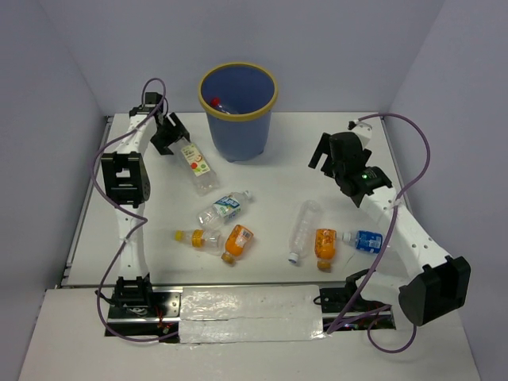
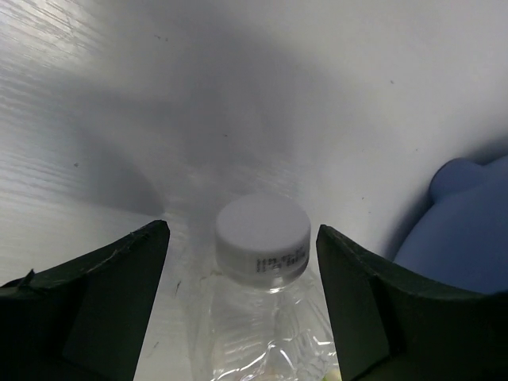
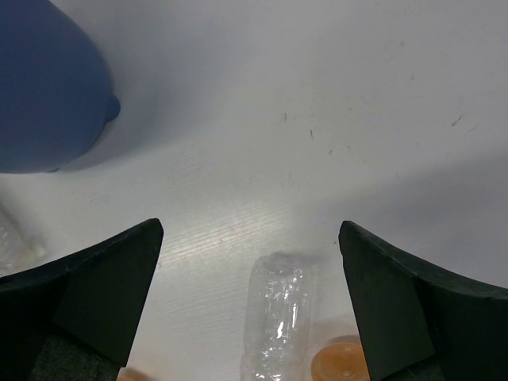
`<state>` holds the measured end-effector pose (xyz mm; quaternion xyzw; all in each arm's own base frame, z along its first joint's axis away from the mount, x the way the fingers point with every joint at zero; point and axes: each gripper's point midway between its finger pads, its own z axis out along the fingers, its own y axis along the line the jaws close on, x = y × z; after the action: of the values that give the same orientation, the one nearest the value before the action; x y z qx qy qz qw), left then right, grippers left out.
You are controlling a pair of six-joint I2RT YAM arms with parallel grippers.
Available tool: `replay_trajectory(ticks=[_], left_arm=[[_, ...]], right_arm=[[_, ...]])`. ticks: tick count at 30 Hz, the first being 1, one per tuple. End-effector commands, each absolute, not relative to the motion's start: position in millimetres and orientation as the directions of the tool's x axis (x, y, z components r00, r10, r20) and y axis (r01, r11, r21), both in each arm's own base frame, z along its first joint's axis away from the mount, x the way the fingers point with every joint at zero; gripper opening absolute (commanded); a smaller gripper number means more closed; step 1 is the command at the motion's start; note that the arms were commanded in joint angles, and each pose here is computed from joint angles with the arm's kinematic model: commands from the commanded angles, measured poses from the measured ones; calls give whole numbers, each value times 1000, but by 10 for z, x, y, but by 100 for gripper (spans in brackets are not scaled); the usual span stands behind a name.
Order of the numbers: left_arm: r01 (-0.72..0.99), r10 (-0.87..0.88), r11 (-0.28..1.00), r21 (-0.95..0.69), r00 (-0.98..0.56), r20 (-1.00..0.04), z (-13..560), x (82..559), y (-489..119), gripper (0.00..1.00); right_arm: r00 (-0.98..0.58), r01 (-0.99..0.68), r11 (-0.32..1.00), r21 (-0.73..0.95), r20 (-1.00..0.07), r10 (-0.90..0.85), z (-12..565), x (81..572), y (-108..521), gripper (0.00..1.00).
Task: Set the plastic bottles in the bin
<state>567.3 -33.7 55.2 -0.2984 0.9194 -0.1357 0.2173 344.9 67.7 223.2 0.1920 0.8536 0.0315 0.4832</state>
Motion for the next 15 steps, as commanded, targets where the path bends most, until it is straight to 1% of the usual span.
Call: replay_trajectory(ticks=[1, 4, 5, 7, 8, 10, 11, 13, 14, 15], left_arm=[[-455, -564, 818, -351, -754, -337, 480, 5689, -383, 88], [-458, -560, 823, -336, -754, -344, 443, 5682, -361, 79], [-455, -558, 825, -335, -753, -348, 445, 5689, -357, 71], [-456, -558, 825, -333, -751, -353, 491, 5679, -349, 63], [-452, -556, 827, -335, -747, -365, 552, 5684, -349, 54], [-450, -554, 828, -335, -745, -372, 608, 5662, -344, 45], [-444, -552, 830, -337, -742, -380, 659, 5661, -334, 38], [-434, -548, 833, -344, -733, -402, 819, 5658, -327, 31], [-421, -540, 838, -347, -728, -422, 954, 5655, -318, 25], [-414, -534, 842, -345, -725, -435, 1051, 5647, -314, 22]], right_arm=[[-440, 295, 919, 260, -817, 372, 2347, 3488, 704, 100], [-446, 299, 921, 251, -816, 367, 2325, 3486, 697, 100], [-446, 301, 921, 249, -816, 367, 2323, 3484, 693, 100], [-451, 305, 921, 244, -814, 365, 2301, 3482, 684, 100], [-453, 305, 921, 244, -813, 365, 2293, 3480, 690, 100], [-459, 307, 921, 240, -810, 365, 2272, 3488, 693, 100], [-460, 309, 920, 243, -808, 368, 2268, 3494, 696, 100], [-466, 310, 919, 244, -804, 370, 2247, 3505, 707, 100], [-467, 305, 919, 249, -802, 372, 2253, 3509, 726, 100], [-468, 305, 919, 251, -801, 374, 2255, 3517, 729, 100]])
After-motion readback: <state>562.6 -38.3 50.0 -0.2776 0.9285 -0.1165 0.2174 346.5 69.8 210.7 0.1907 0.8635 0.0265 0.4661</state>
